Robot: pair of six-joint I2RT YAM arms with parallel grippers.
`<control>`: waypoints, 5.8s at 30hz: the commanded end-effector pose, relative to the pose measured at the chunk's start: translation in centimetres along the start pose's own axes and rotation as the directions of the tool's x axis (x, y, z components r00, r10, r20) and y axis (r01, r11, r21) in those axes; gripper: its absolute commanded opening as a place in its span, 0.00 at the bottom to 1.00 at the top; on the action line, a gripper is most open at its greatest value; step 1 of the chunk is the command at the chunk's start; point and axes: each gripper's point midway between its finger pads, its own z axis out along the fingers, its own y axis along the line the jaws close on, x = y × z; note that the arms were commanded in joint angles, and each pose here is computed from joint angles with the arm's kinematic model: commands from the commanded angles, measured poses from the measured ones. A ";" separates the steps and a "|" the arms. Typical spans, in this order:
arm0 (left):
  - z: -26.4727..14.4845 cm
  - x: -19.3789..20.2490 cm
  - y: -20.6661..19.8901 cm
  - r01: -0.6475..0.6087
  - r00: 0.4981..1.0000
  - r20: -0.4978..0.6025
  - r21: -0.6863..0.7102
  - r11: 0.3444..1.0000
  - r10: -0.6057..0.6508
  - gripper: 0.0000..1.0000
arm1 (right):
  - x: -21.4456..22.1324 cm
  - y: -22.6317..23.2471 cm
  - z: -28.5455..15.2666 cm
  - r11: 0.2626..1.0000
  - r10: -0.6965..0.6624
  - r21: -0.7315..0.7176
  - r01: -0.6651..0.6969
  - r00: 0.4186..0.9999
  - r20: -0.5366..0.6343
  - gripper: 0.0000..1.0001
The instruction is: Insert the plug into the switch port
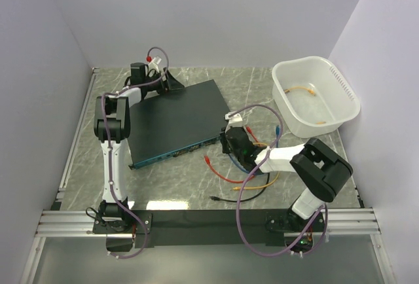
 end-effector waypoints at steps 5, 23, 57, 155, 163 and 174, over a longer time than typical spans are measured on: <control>1.5 5.3 -0.6 0.130 0.977 -0.180 0.061 0.990 -0.117 0.80 | -13.0 4.0 -0.6 0.983 0.075 -0.184 -0.001 0.915 0.396 0.00; 2.3 7.0 -1.5 0.118 0.963 -0.250 0.042 0.992 -0.104 0.78 | -17.5 3.6 0.6 0.979 0.068 -0.199 0.031 0.880 0.470 0.13; 0.8 4.6 0.4 0.145 0.980 -0.132 -0.031 0.989 -0.148 0.78 | 0.9 0.5 0.5 0.992 0.097 -0.064 -0.107 0.984 -0.150 0.37; -26.8 6.7 1.3 0.500 0.840 0.539 -0.727 0.471 -0.059 0.85 | -8.1 9.5 9.5 0.818 0.227 -0.396 -0.417 0.866 -0.445 0.65; -28.1 5.1 -0.4 0.501 0.821 0.571 -0.716 0.487 -0.006 0.85 | -8.4 12.7 8.7 0.809 0.169 -0.444 -0.385 0.876 -0.451 0.64; -27.5 4.2 -2.1 0.476 0.814 0.581 -0.673 0.567 0.006 0.84 | -15.6 1.3 7.3 0.946 0.169 -0.234 -0.225 0.957 -0.237 0.80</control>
